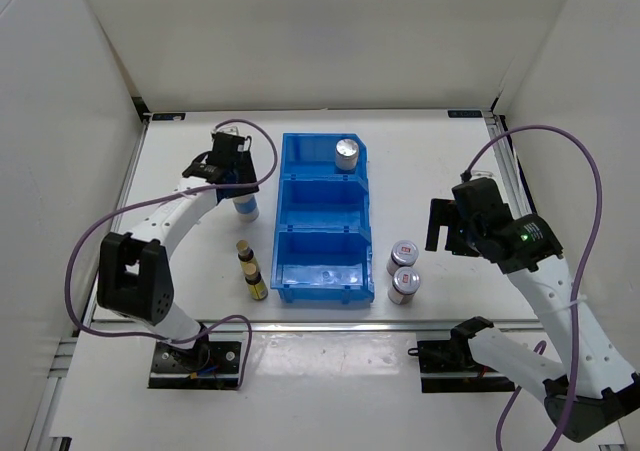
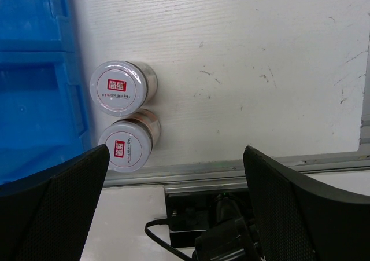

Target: Organize the condiment bottles

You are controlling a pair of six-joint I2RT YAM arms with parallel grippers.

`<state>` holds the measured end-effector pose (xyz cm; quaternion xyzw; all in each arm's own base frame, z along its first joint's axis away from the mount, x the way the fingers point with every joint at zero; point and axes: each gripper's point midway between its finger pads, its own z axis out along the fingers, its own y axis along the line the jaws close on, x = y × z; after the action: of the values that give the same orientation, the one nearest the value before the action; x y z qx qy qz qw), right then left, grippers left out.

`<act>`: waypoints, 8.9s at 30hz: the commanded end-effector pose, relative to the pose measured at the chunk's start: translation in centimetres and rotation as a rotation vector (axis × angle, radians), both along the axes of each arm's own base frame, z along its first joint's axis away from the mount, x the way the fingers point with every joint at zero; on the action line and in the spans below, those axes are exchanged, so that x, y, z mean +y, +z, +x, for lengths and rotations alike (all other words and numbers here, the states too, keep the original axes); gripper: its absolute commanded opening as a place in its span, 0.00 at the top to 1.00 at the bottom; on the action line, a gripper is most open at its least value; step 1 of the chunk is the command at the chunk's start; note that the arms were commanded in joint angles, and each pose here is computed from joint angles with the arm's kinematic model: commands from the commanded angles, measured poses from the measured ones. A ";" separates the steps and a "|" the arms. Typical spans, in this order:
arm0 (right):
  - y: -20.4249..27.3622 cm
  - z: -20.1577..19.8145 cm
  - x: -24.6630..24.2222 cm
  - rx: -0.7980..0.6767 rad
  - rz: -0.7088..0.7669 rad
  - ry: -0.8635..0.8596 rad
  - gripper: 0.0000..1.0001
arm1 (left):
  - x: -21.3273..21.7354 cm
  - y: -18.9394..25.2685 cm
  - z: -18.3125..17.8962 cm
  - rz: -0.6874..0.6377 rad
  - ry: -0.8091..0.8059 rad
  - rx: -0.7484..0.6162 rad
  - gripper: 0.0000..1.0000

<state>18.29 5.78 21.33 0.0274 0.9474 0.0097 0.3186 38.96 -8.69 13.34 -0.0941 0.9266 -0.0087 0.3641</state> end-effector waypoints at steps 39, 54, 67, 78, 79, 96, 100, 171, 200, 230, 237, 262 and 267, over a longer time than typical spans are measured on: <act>0.4 0.3 -0.7 -0.031 -0.017 -0.052 0.00 | -17.3 7.5 13.8 0.015 -0.343 -0.234 0.70; 0.5 0.2 -0.8 -0.039 -0.013 -0.052 0.00 | -9.6 24.2 7.8 0.009 -0.154 -0.524 0.00; -0.9 0.5 -0.1 0.029 -0.037 -0.024 0.00 | -1.8 15.6 -11.5 -0.093 -0.107 -0.238 0.00; -1.6 0.6 0.3 0.070 -0.076 -0.020 0.00 | -2.3 7.9 -16.7 -0.143 -0.182 0.025 0.01; -1.6 0.3 0.3 0.073 -0.086 -0.022 0.00 | -2.3 7.3 -17.1 -0.146 -0.189 0.042 0.03; 0.5 0.7 -1.6 0.018 -0.182 -0.031 0.03 | -2.4 2.0 -17.8 -0.120 -0.139 0.214 0.20; 0.4 0.8 -1.3 0.000 -0.162 -0.029 0.03 | -2.7 1.6 -17.2 -0.114 -0.146 0.215 0.32; 0.0 0.6 -3.1 -0.037 -0.195 -0.183 0.06 | -26.6 10.5 -1.1 -0.132 -0.528 0.014 0.89; 0.5 0.5 -3.2 -0.067 -0.173 -0.187 0.06 | -26.6 6.4 -0.1 -0.049 -0.536 0.070 0.01; -0.3 0.8 -2.5 -0.034 -0.182 -0.149 0.05 | -4.6 8.3 -22.5 -0.159 -0.269 0.042 0.00; -0.6 1.0 -2.4 -0.018 -0.193 -0.148 0.05 | -3.6 4.7 -23.7 -0.091 -0.208 0.184 0.00; -0.6 1.0 -2.4 -0.018 -0.193 -0.148 0.05 | -5.3 0.9 -23.0 -0.055 -0.186 0.298 0.30; -0.6 1.0 -2.4 -0.018 -0.193 -0.148 0.05 | -5.9 1.4 -22.3 -0.050 -0.202 0.290 0.40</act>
<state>18.94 3.22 20.73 0.0643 0.9393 -0.1056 0.3201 16.22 -13.74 14.05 -0.0169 0.9755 -0.0419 0.2154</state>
